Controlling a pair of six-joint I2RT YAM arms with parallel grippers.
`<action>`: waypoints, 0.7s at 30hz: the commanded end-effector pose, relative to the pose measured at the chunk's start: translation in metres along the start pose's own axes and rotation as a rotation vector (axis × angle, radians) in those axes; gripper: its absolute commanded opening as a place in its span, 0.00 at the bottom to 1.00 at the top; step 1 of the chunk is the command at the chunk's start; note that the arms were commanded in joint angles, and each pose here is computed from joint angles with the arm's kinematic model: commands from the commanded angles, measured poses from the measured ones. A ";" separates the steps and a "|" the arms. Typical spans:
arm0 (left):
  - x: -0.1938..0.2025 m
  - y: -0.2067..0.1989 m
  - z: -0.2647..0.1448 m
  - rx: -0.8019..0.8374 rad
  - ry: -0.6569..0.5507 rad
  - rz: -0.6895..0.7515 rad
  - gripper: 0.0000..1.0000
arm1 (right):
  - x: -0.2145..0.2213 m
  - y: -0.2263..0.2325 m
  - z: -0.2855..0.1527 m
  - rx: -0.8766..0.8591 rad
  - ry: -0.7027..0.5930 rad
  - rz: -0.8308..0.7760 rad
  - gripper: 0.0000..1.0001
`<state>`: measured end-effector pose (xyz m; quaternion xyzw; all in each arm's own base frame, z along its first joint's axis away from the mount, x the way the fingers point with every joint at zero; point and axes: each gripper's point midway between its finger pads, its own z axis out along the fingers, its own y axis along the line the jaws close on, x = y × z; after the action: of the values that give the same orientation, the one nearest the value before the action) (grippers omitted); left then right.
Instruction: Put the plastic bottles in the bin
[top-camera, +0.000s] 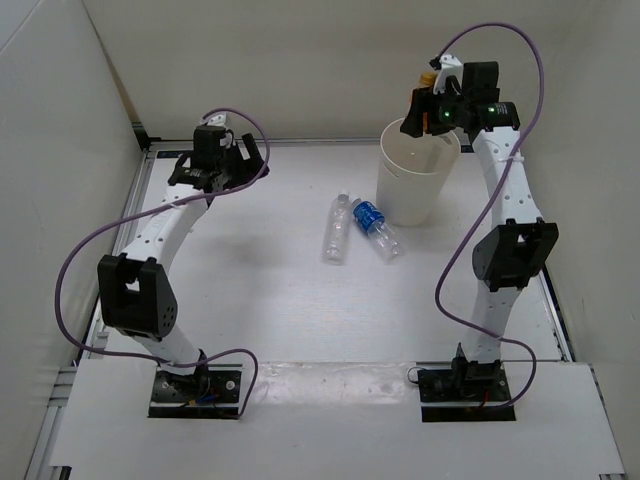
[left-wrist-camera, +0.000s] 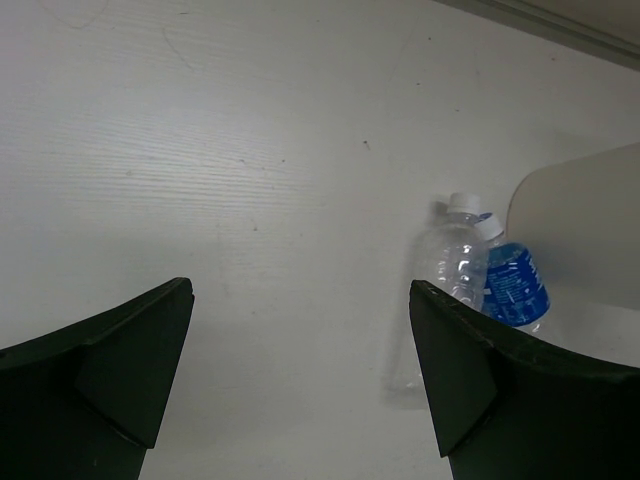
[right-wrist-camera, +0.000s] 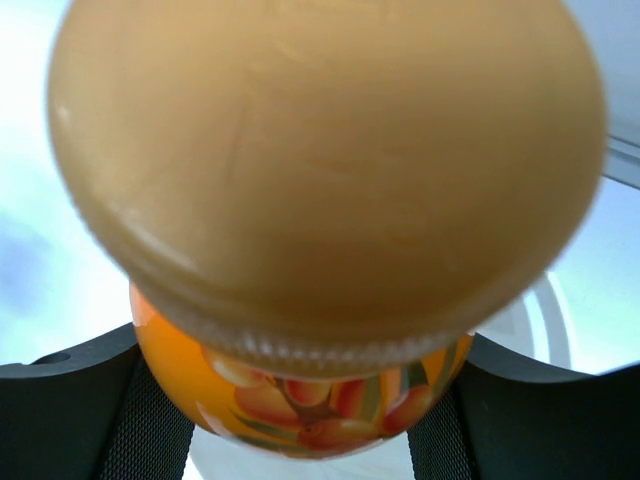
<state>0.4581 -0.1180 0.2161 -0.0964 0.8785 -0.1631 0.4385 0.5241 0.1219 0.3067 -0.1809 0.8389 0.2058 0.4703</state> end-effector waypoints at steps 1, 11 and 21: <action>-0.020 -0.027 -0.003 0.112 -0.063 -0.048 1.00 | -0.016 -0.013 -0.013 0.064 -0.036 -0.047 0.41; -0.015 -0.030 0.012 0.123 -0.052 -0.144 1.00 | -0.063 -0.009 -0.061 0.058 -0.173 -0.024 0.90; -0.004 -0.073 0.015 0.273 0.029 -0.123 1.00 | -0.064 -0.027 -0.088 0.097 -0.197 0.060 0.90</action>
<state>0.4762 -0.1574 0.2173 -0.1305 0.8548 -0.2687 0.4245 0.5159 0.0794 0.3658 -0.1360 0.8198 0.1972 0.5201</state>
